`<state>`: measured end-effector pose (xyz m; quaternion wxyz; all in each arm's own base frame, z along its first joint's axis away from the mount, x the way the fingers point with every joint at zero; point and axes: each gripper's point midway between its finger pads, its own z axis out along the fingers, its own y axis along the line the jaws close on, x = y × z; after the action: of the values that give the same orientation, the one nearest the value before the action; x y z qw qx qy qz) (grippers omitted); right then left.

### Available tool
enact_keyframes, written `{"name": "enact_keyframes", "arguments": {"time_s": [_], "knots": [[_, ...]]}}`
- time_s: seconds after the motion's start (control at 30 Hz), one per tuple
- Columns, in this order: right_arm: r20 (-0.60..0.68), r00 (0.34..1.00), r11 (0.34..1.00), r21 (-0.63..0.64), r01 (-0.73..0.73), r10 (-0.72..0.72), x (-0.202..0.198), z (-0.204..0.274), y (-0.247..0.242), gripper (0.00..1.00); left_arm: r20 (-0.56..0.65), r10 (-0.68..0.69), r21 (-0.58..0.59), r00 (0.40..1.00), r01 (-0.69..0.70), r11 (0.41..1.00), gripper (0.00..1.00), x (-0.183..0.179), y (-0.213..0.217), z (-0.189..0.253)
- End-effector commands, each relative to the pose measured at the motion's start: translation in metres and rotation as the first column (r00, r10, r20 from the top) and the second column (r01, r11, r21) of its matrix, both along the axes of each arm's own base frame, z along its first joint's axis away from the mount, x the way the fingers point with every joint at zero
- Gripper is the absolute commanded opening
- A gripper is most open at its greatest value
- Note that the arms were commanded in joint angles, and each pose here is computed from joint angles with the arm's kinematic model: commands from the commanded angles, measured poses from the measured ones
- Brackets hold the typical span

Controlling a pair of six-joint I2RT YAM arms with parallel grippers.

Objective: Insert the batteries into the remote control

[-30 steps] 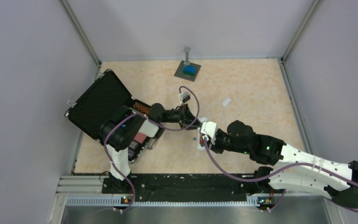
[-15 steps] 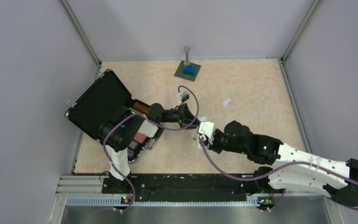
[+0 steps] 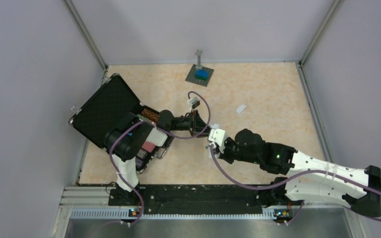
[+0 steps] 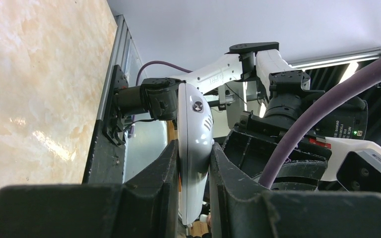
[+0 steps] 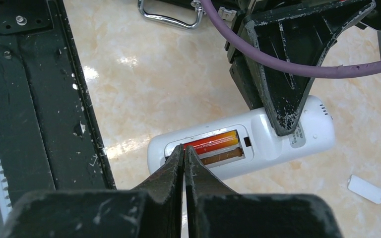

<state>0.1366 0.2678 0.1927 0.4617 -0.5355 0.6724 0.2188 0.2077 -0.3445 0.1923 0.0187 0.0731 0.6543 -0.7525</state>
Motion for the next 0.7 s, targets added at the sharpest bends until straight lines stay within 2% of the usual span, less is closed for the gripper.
{"name": "enact_keyframes", "arguments": {"time_s": [0.0,0.23,0.47,0.67], "knots": [[0.02,0.997,0.998,0.016,0.068,-0.068,0.014,0.007,0.006,0.0,0.154,-0.065,-0.081,0.986,0.078,0.994,0.0,-0.027,0.006,0.031],[-0.004,0.995,0.995,-0.004,0.104,-0.104,0.018,0.001,0.007,0.0,0.167,-0.068,-0.083,0.984,0.083,0.993,0.0,-0.03,0.007,0.033],[-0.118,0.974,0.981,-0.027,0.192,-0.194,0.019,-0.005,0.012,0.0,0.228,-0.07,-0.093,0.971,0.093,0.991,0.0,-0.035,0.01,0.038],[-0.214,0.953,0.969,0.083,0.235,-0.213,0.012,0.028,0.022,0.0,0.245,-0.031,-0.099,0.969,0.057,0.993,0.0,-0.029,0.011,0.037]]}}
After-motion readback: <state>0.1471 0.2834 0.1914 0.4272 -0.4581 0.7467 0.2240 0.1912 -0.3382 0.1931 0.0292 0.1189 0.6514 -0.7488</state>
